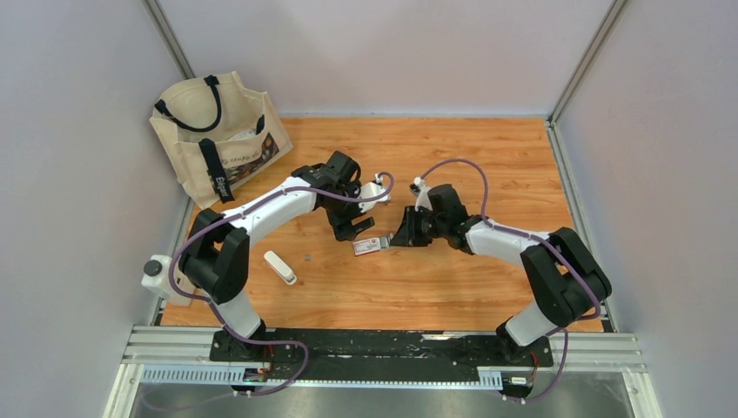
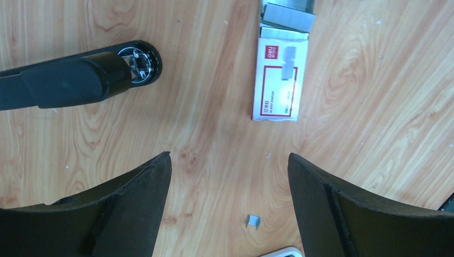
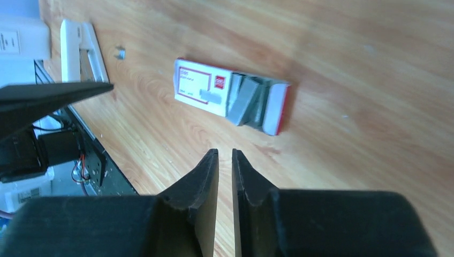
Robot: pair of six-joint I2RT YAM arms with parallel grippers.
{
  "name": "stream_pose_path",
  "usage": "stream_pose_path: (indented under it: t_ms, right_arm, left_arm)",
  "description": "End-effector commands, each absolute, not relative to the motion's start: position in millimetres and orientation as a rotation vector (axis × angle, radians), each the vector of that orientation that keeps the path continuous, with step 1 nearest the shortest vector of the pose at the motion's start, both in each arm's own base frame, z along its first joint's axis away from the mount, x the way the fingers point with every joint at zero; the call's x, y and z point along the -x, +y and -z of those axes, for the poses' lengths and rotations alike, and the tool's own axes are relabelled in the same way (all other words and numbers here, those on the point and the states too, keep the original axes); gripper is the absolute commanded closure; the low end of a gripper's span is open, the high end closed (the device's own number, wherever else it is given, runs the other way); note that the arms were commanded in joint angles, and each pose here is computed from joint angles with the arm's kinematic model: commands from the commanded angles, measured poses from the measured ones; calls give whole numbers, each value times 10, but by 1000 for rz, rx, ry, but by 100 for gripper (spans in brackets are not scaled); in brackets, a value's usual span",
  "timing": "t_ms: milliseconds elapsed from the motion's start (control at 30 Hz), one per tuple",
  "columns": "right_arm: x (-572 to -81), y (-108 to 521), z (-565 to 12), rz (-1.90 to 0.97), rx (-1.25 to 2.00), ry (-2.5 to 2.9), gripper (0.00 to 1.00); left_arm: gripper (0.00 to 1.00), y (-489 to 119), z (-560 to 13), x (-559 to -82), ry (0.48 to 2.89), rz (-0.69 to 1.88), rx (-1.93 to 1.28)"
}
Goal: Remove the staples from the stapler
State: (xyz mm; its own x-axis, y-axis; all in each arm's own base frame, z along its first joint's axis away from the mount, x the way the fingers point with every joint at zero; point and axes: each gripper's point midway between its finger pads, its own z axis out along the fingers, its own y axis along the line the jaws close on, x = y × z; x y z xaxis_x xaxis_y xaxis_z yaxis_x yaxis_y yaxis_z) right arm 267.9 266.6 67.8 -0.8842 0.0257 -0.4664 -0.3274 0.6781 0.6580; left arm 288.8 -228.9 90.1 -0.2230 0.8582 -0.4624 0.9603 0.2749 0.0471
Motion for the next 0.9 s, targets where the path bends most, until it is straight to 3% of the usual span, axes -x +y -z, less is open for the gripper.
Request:
stream_pose_path:
  t_ms: [0,867]
  right_arm:
    - [-2636,2927,-772,-1064,312,2371,83]
    - [-2752,3116,-466,-950,327,2467,88]
  left_arm:
    - [14,-2469,-967,-3062,2142,393,-1559]
    - [16,-2367,-881,-3021,2153,446,-1533]
